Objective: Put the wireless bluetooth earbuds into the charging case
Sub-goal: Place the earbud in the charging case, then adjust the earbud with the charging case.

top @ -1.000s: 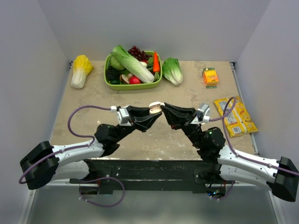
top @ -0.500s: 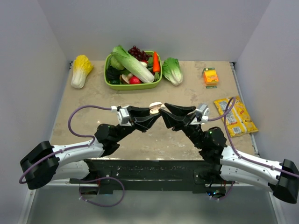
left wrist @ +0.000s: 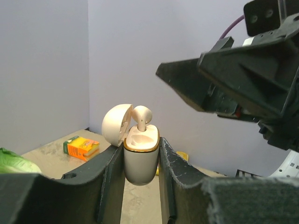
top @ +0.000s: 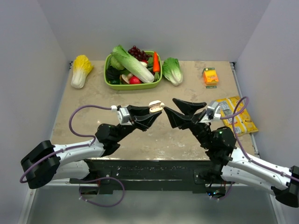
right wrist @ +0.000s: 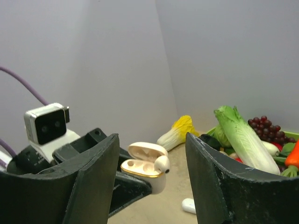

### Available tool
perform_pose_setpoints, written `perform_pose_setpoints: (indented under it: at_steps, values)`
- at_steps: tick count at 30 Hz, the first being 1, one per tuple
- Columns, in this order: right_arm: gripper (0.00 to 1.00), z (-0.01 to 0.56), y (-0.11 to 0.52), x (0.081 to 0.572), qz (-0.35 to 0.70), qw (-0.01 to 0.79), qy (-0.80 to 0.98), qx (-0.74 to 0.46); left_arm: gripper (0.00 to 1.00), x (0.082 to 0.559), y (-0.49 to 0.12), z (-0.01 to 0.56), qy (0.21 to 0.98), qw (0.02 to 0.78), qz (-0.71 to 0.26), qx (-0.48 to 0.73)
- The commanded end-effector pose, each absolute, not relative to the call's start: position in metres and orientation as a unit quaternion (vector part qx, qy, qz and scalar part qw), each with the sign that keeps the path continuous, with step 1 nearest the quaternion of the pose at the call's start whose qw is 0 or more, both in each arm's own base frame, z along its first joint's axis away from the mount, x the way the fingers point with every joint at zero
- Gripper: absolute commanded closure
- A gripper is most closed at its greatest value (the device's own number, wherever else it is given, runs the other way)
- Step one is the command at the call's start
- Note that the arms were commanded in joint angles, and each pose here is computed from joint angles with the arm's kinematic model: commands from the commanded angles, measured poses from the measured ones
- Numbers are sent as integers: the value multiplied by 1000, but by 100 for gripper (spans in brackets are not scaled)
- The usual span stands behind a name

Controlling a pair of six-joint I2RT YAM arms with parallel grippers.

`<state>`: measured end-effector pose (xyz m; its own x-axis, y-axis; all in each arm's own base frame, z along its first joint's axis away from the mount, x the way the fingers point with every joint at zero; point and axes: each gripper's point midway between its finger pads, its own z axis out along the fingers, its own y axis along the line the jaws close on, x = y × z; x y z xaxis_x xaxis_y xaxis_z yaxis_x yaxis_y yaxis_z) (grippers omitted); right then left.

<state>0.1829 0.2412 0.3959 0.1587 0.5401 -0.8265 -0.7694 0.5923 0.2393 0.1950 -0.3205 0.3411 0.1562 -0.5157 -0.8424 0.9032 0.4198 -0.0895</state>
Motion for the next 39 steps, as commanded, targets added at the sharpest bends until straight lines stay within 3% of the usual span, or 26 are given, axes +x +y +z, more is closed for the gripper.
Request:
perform_pose_setpoints:
  at_steps: [1, 15, 39]
  values:
    - [38, 425, 219, 190, 424, 759, 489, -62, 100, 157, -260, 440, 217, 817, -517, 137]
    - [43, 384, 227, 236, 290, 706, 645, -42, 100, 152, -261, 436, 214, 819, -509, 156]
    - [44, 373, 227, 233, 278, 685, 671, -58, 100, 159, -257, 432, 224, 831, -487, 150]
